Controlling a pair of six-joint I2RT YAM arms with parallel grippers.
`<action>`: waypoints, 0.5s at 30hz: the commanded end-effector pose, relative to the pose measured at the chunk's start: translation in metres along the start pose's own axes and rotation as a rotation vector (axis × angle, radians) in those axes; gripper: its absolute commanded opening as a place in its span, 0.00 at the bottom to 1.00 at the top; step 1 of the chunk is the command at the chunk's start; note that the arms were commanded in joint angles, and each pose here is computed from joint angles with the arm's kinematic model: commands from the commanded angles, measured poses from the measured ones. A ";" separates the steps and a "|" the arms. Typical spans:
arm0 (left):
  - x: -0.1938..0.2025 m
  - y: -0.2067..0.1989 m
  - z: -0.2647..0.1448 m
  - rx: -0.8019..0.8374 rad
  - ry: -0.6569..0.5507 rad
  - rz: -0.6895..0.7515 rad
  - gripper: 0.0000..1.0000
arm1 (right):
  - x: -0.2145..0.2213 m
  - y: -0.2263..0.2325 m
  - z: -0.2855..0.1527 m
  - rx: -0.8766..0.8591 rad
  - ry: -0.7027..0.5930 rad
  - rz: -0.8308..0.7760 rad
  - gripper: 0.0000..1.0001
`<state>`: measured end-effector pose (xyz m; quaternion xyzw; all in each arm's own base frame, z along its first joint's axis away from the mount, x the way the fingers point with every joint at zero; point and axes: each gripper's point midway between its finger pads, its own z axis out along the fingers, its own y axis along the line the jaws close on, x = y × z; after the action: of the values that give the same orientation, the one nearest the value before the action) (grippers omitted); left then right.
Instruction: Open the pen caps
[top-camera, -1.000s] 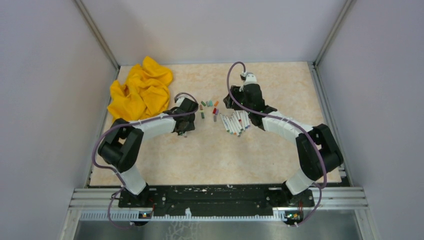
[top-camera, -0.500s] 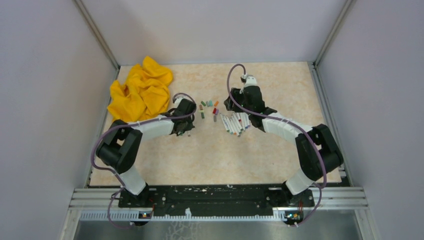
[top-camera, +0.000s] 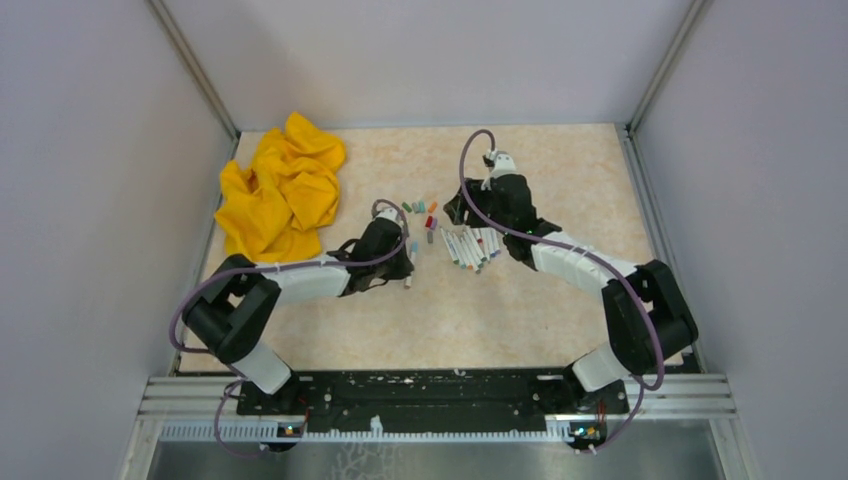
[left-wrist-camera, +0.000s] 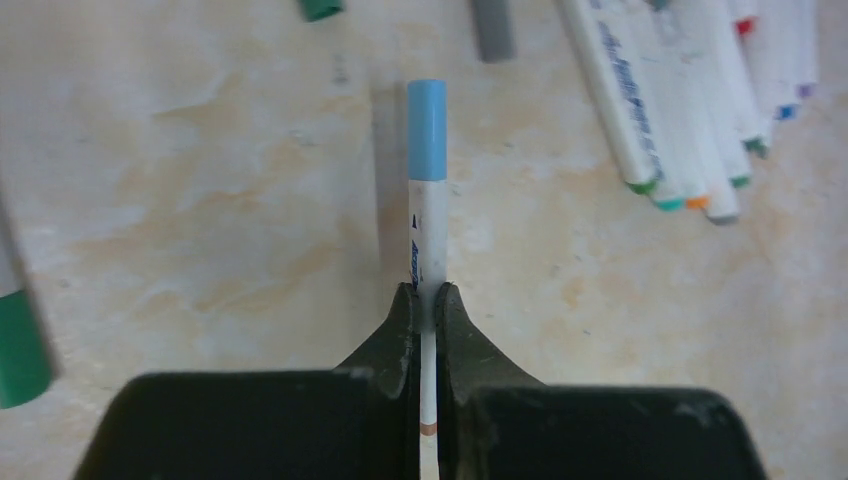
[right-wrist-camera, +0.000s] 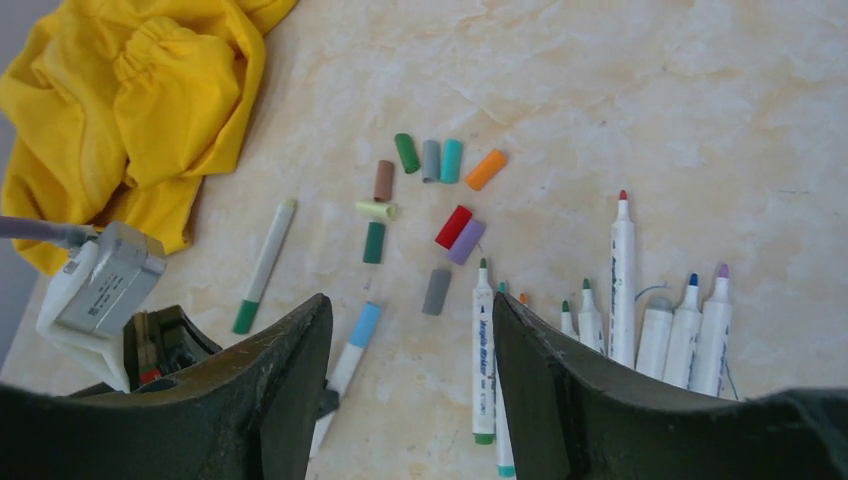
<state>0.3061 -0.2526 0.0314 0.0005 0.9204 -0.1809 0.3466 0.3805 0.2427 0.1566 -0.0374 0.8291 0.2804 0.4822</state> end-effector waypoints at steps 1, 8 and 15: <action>-0.024 -0.062 -0.022 0.292 -0.097 0.048 0.00 | -0.017 0.035 -0.012 -0.158 -0.057 0.006 0.60; -0.029 -0.096 -0.042 0.478 -0.145 0.097 0.00 | 0.001 0.037 -0.016 -0.207 -0.032 0.023 0.64; -0.037 -0.110 -0.052 0.566 -0.202 0.103 0.00 | 0.013 0.045 -0.021 -0.277 -0.027 0.079 0.64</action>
<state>0.2890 -0.3192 0.0962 0.0996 0.8369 -0.3622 0.3982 0.3464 0.2584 0.1351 -0.0575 0.8223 0.3546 0.4413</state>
